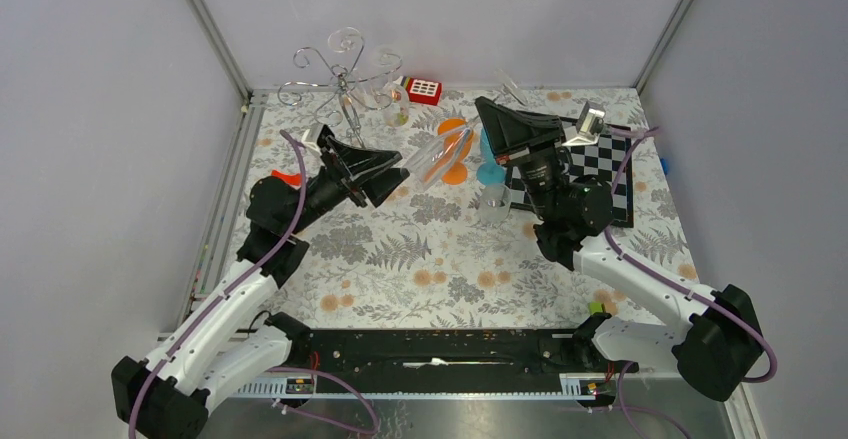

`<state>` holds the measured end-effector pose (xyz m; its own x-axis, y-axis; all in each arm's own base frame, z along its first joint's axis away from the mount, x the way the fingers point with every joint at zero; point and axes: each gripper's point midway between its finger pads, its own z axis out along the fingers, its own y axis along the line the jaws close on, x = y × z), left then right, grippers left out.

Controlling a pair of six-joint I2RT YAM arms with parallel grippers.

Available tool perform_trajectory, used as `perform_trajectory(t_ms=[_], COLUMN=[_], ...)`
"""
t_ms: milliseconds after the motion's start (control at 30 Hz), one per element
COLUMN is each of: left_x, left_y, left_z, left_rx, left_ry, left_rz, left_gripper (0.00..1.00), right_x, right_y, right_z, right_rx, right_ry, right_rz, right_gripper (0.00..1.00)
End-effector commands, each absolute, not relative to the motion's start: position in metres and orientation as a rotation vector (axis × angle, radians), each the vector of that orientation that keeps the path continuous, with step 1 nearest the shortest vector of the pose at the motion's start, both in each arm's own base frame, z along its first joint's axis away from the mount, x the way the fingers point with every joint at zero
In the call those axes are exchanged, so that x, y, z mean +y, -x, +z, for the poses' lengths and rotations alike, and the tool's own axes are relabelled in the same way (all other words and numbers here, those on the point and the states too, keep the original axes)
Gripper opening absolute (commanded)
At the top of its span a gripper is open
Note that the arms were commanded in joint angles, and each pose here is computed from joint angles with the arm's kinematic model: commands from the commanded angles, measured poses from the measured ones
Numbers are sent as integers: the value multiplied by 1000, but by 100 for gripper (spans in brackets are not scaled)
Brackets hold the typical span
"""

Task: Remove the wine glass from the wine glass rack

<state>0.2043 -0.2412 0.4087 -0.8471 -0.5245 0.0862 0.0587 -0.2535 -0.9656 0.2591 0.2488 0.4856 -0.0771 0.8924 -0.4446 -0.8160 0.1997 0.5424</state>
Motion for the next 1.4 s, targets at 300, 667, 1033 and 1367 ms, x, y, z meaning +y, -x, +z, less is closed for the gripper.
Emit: perform_trajectory(t_ms=[300, 667, 1033, 1367], left_x=[-241, -234, -235, -232], left_y=[-190, -185, -181, -179], left_z=[467, 480, 488, 496], left_rx=[1354, 1257, 1230, 1180], left_ry=[424, 415, 345, 309], left_rz=[-2357, -2405, -2414, -2413], left_gripper=[32, 16, 0, 0], right_x=[251, 252, 251, 247], right_y=[-250, -253, -253, -245], right_z=[475, 460, 454, 460], right_rx=[809, 800, 813, 794], right_ry=[-120, -113, -130, -130], right_rz=[1502, 1487, 1498, 1530], right_gripper=[0, 0, 7, 52])
